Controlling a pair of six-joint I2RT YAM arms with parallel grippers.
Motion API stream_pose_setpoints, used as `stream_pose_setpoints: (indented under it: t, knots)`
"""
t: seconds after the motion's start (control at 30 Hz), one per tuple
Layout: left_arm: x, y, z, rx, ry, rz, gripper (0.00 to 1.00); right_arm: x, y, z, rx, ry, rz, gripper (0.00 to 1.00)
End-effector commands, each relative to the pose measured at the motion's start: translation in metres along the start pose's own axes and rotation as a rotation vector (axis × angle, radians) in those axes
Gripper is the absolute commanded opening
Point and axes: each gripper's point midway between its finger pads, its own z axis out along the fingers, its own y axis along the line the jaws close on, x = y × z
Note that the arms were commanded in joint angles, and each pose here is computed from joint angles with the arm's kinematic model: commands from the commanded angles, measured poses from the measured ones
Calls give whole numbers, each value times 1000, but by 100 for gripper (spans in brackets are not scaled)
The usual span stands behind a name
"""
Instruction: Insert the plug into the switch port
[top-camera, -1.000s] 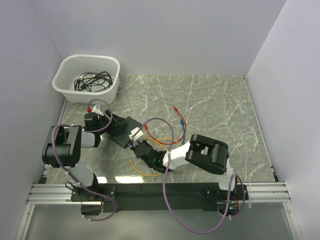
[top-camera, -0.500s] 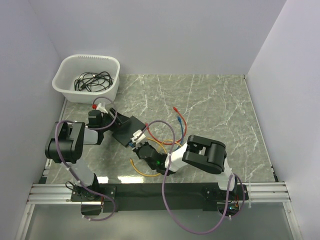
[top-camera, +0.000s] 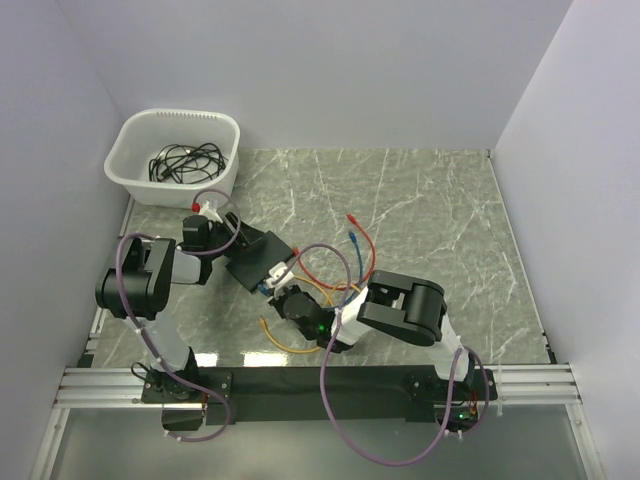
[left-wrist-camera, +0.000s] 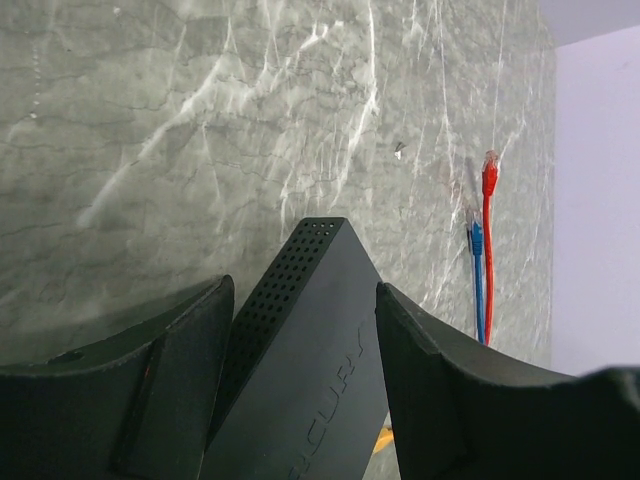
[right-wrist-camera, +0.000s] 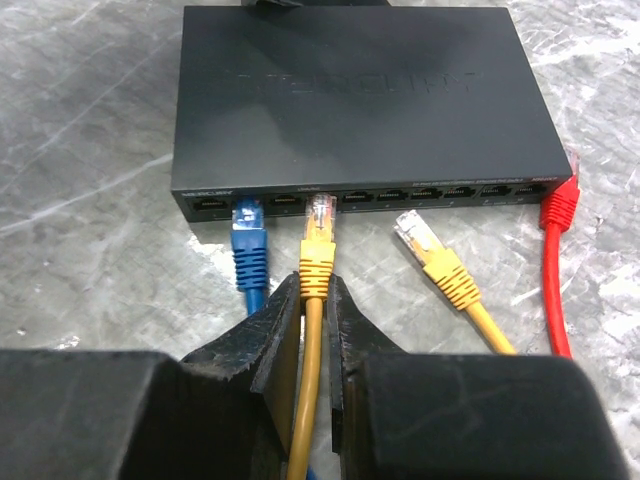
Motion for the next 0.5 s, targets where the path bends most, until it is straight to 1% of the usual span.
stream_pose_setpoints:
  t: [0.0, 0.27, 0.47]
  knots:
    - [56, 3, -4, -3, 193, -52, 64, -10, -3, 8, -7, -56, 30, 0]
    - [66, 1, -6, -3, 207, -44, 64, -25, -14, 13, 21, -84, 44, 0]
    - [71, 3, -11, -6, 207, -56, 64, -19, -15, 16, 39, -67, 46, 0]
